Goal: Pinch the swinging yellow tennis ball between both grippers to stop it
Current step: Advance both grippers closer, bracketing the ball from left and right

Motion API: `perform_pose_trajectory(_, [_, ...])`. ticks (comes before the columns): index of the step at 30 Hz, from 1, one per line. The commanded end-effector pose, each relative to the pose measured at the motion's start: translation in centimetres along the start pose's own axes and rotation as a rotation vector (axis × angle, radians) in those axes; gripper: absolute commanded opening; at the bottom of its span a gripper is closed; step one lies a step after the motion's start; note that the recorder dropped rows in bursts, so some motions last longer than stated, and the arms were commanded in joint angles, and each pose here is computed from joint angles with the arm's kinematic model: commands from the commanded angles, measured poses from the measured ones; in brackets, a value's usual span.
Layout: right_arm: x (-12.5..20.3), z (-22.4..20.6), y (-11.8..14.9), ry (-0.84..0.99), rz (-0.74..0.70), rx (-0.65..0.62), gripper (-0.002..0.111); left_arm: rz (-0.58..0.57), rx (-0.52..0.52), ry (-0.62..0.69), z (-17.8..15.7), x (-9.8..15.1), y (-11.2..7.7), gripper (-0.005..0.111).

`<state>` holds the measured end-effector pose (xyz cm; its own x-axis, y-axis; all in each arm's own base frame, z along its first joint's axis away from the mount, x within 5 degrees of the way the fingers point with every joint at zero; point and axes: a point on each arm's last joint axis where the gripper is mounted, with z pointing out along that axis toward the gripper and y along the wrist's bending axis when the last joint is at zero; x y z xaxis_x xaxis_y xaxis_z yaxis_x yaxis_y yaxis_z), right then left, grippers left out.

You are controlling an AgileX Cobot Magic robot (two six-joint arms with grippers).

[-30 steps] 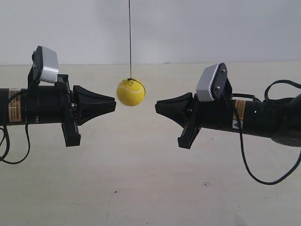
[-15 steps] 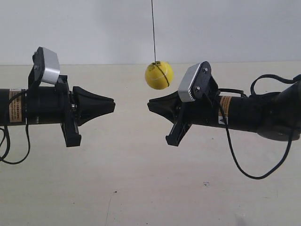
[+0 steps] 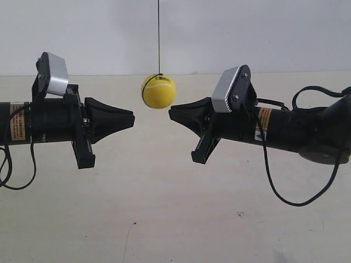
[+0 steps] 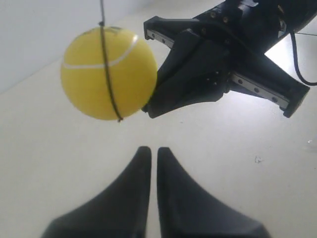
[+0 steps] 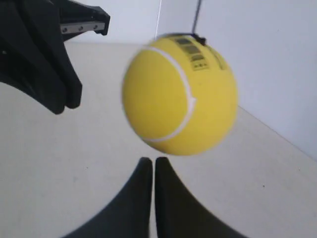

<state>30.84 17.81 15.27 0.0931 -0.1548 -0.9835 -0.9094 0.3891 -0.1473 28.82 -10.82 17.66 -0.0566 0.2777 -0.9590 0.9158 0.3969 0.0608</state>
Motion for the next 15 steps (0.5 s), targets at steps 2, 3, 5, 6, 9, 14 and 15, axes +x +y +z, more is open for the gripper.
perform_pose_trajectory(2, [-0.75,0.06,0.15,-0.081,-0.035,-0.016,0.0,0.029,0.019,-0.037,0.2,-0.35,-0.17,0.005])
perform_pose_trajectory(3, [-0.8,0.06,0.06,-0.086,-0.036,-0.005,0.0,0.033,0.029,-0.047,0.29,-0.46,-0.33,0.005])
perform_pose_trajectory(5, [-0.75,0.06,-0.22,-0.08,-0.037,0.025,0.0,0.053,0.045,-0.055,0.53,-0.62,-0.63,0.005])
perform_pose_trajectory(6, [-0.67,0.06,-0.35,-0.071,-0.045,0.04,0.0,0.059,0.049,-0.056,0.63,-0.65,-0.74,0.005])
perform_pose_trajectory(9, [-0.65,0.05,-0.48,-0.068,-0.049,0.054,0.0,0.079,0.056,-0.057,0.78,-0.71,-0.9,0.005])
perform_pose_trajectory(14, [-0.69,0.05,-0.56,-0.073,-0.055,0.064,0.0,0.084,0.041,-0.038,0.75,-0.63,-0.78,0.005])
perform_pose_trajectory(15, [-0.66,0.05,-0.57,-0.069,-0.055,0.065,0.0,0.089,0.034,-0.03,0.69,-0.69,-0.74,0.005])
